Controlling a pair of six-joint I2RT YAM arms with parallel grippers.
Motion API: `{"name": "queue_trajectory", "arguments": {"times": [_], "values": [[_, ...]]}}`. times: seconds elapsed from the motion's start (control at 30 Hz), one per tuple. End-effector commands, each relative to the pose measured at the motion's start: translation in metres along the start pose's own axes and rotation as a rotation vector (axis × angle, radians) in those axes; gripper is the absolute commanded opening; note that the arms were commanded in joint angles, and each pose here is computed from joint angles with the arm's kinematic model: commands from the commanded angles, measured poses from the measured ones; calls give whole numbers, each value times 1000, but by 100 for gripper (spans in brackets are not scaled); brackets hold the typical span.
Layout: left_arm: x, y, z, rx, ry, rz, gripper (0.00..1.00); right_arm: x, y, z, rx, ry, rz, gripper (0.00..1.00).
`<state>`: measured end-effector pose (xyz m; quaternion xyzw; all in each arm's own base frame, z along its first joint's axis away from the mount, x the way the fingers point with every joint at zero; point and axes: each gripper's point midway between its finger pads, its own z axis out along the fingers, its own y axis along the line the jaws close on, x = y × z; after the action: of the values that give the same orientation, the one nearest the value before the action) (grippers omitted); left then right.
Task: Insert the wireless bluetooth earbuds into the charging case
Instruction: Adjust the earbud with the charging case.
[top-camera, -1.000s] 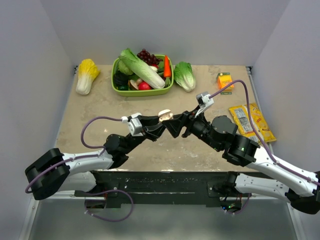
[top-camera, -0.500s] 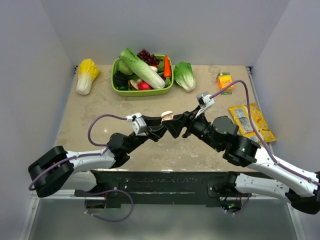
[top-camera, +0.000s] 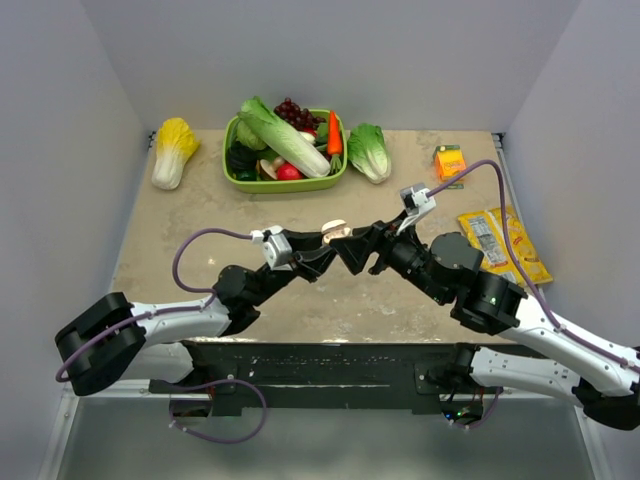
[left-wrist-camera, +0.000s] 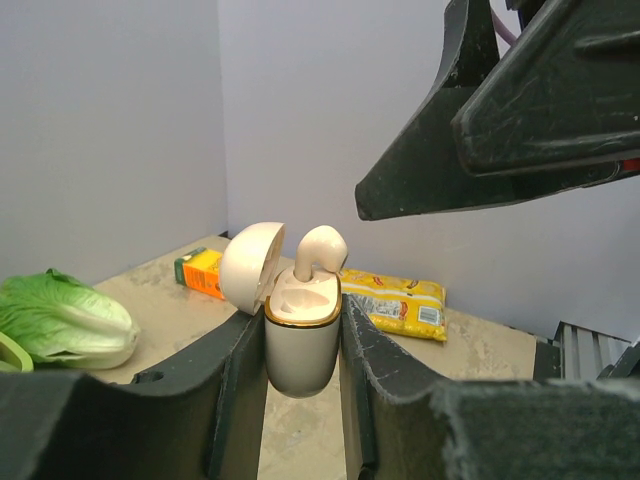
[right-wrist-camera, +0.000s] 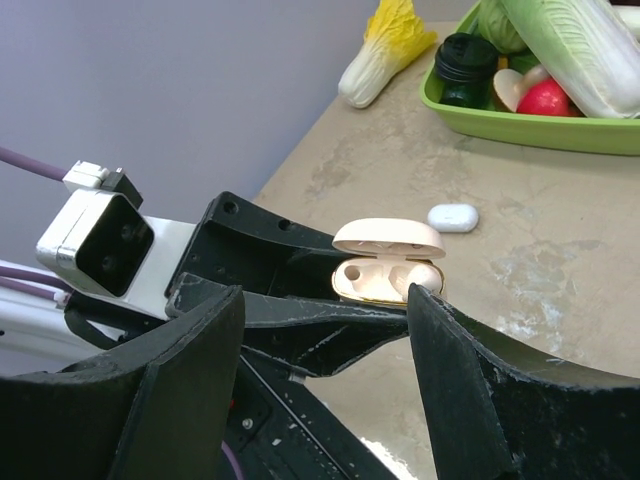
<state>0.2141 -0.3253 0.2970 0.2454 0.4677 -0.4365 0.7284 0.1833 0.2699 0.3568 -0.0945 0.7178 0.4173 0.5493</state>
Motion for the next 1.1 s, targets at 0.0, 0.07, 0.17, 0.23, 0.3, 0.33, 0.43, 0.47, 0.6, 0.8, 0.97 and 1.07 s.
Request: {"name": "queue_trajectory", "arguments": {"times": [0.0, 0.07, 0.17, 0.23, 0.3, 0.33, 0.43, 0.47, 0.6, 0.8, 0.97, 1.07], "values": [[-152, -15, -8, 57, -567, 67, 0, -13, 2, -2, 12, -37, 3, 69], [-153, -16, -8, 62, -568, 67, 0, -13, 2, -1, 9, -36, 1, 69], [-151, -16, -7, 66, -563, 63, 0, -13, 4, 0, 6, -35, 2, 69], [-151, -17, -7, 68, -563, 59, 0, -11, 4, 2, 6, -30, 0, 69], [-150, -18, -6, 74, -562, 56, 0, -11, 4, 3, 6, -30, -1, 70], [-150, -18, -6, 78, -564, 56, 0, -12, 5, 3, 3, -32, -2, 69], [-150, -19, -4, 82, -562, 52, 0, -12, 6, 4, -2, -31, 0, 70], [-150, -19, -4, 83, -563, 53, 0, -11, 7, 5, -3, -27, -3, 69], [-149, -20, -2, 90, -562, 48, 0, -10, 7, 7, -6, -23, -5, 70], [-148, -23, 0, 106, -564, 37, 0, -8, 9, 10, -13, -19, -5, 70], [-146, -24, 4, 117, -564, 22, 0, -8, 10, 11, -14, -19, -3, 70], [-146, -26, 5, 128, -567, 18, 0, -6, 10, 12, -13, -14, -4, 70]]}}
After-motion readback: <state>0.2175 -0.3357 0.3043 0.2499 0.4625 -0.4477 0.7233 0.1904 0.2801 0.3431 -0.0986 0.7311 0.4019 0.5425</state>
